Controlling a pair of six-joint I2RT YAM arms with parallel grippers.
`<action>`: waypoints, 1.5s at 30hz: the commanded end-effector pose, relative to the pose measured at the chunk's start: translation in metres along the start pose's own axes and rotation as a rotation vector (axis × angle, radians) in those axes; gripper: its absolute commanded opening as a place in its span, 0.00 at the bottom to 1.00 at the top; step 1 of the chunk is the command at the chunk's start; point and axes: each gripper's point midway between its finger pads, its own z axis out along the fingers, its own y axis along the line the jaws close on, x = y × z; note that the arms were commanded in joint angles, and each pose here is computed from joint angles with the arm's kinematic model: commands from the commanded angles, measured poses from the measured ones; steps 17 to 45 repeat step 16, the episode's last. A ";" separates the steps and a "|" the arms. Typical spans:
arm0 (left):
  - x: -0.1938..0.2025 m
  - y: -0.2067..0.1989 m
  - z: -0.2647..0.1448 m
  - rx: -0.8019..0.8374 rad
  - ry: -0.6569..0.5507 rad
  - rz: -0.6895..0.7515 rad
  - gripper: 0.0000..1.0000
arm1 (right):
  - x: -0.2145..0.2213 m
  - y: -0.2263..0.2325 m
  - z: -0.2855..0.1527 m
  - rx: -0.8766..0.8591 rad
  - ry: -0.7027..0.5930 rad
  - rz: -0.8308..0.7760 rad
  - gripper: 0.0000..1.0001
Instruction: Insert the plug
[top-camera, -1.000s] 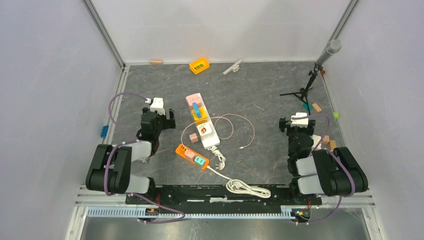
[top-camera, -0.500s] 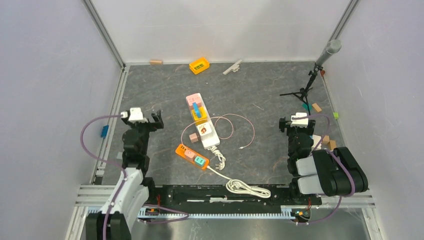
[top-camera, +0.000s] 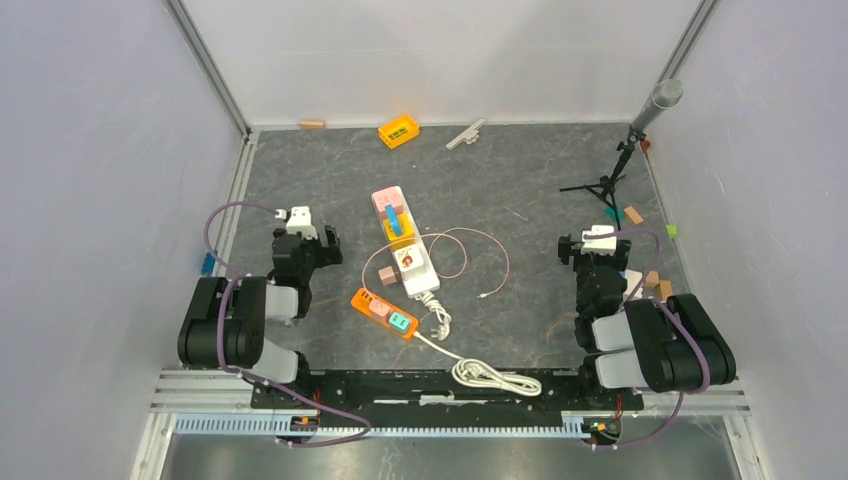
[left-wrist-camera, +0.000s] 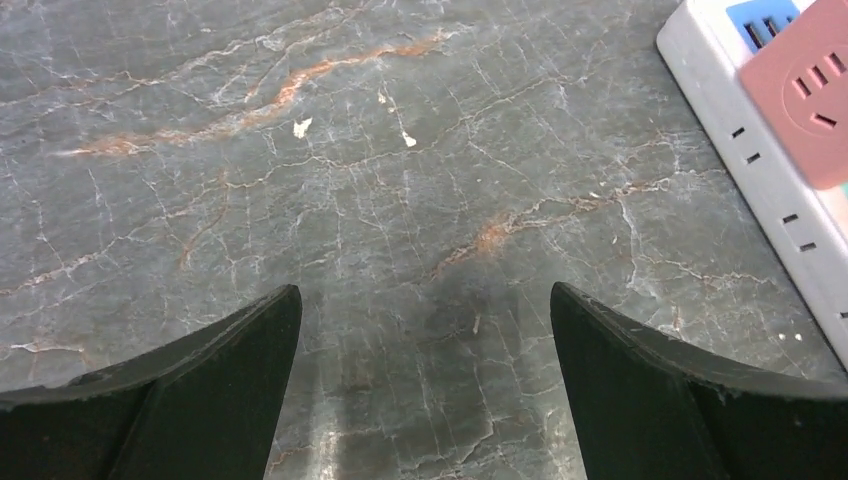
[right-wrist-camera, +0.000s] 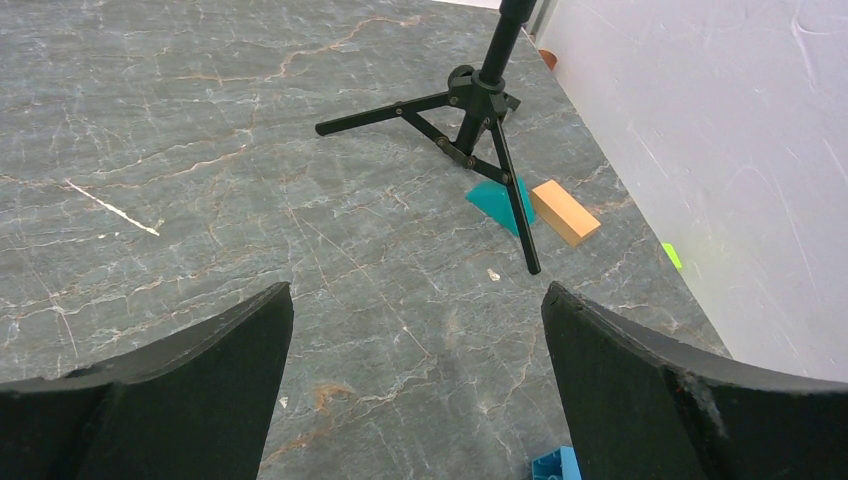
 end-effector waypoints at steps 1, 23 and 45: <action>-0.051 -0.007 0.007 0.023 -0.206 0.046 1.00 | 0.020 -0.004 -0.023 -0.005 0.032 -0.015 0.98; -0.050 -0.029 0.004 0.156 -0.212 0.126 1.00 | 0.020 -0.004 -0.024 -0.008 0.033 -0.015 0.98; -0.050 -0.029 0.004 0.156 -0.212 0.126 1.00 | 0.020 -0.004 -0.024 -0.008 0.033 -0.015 0.98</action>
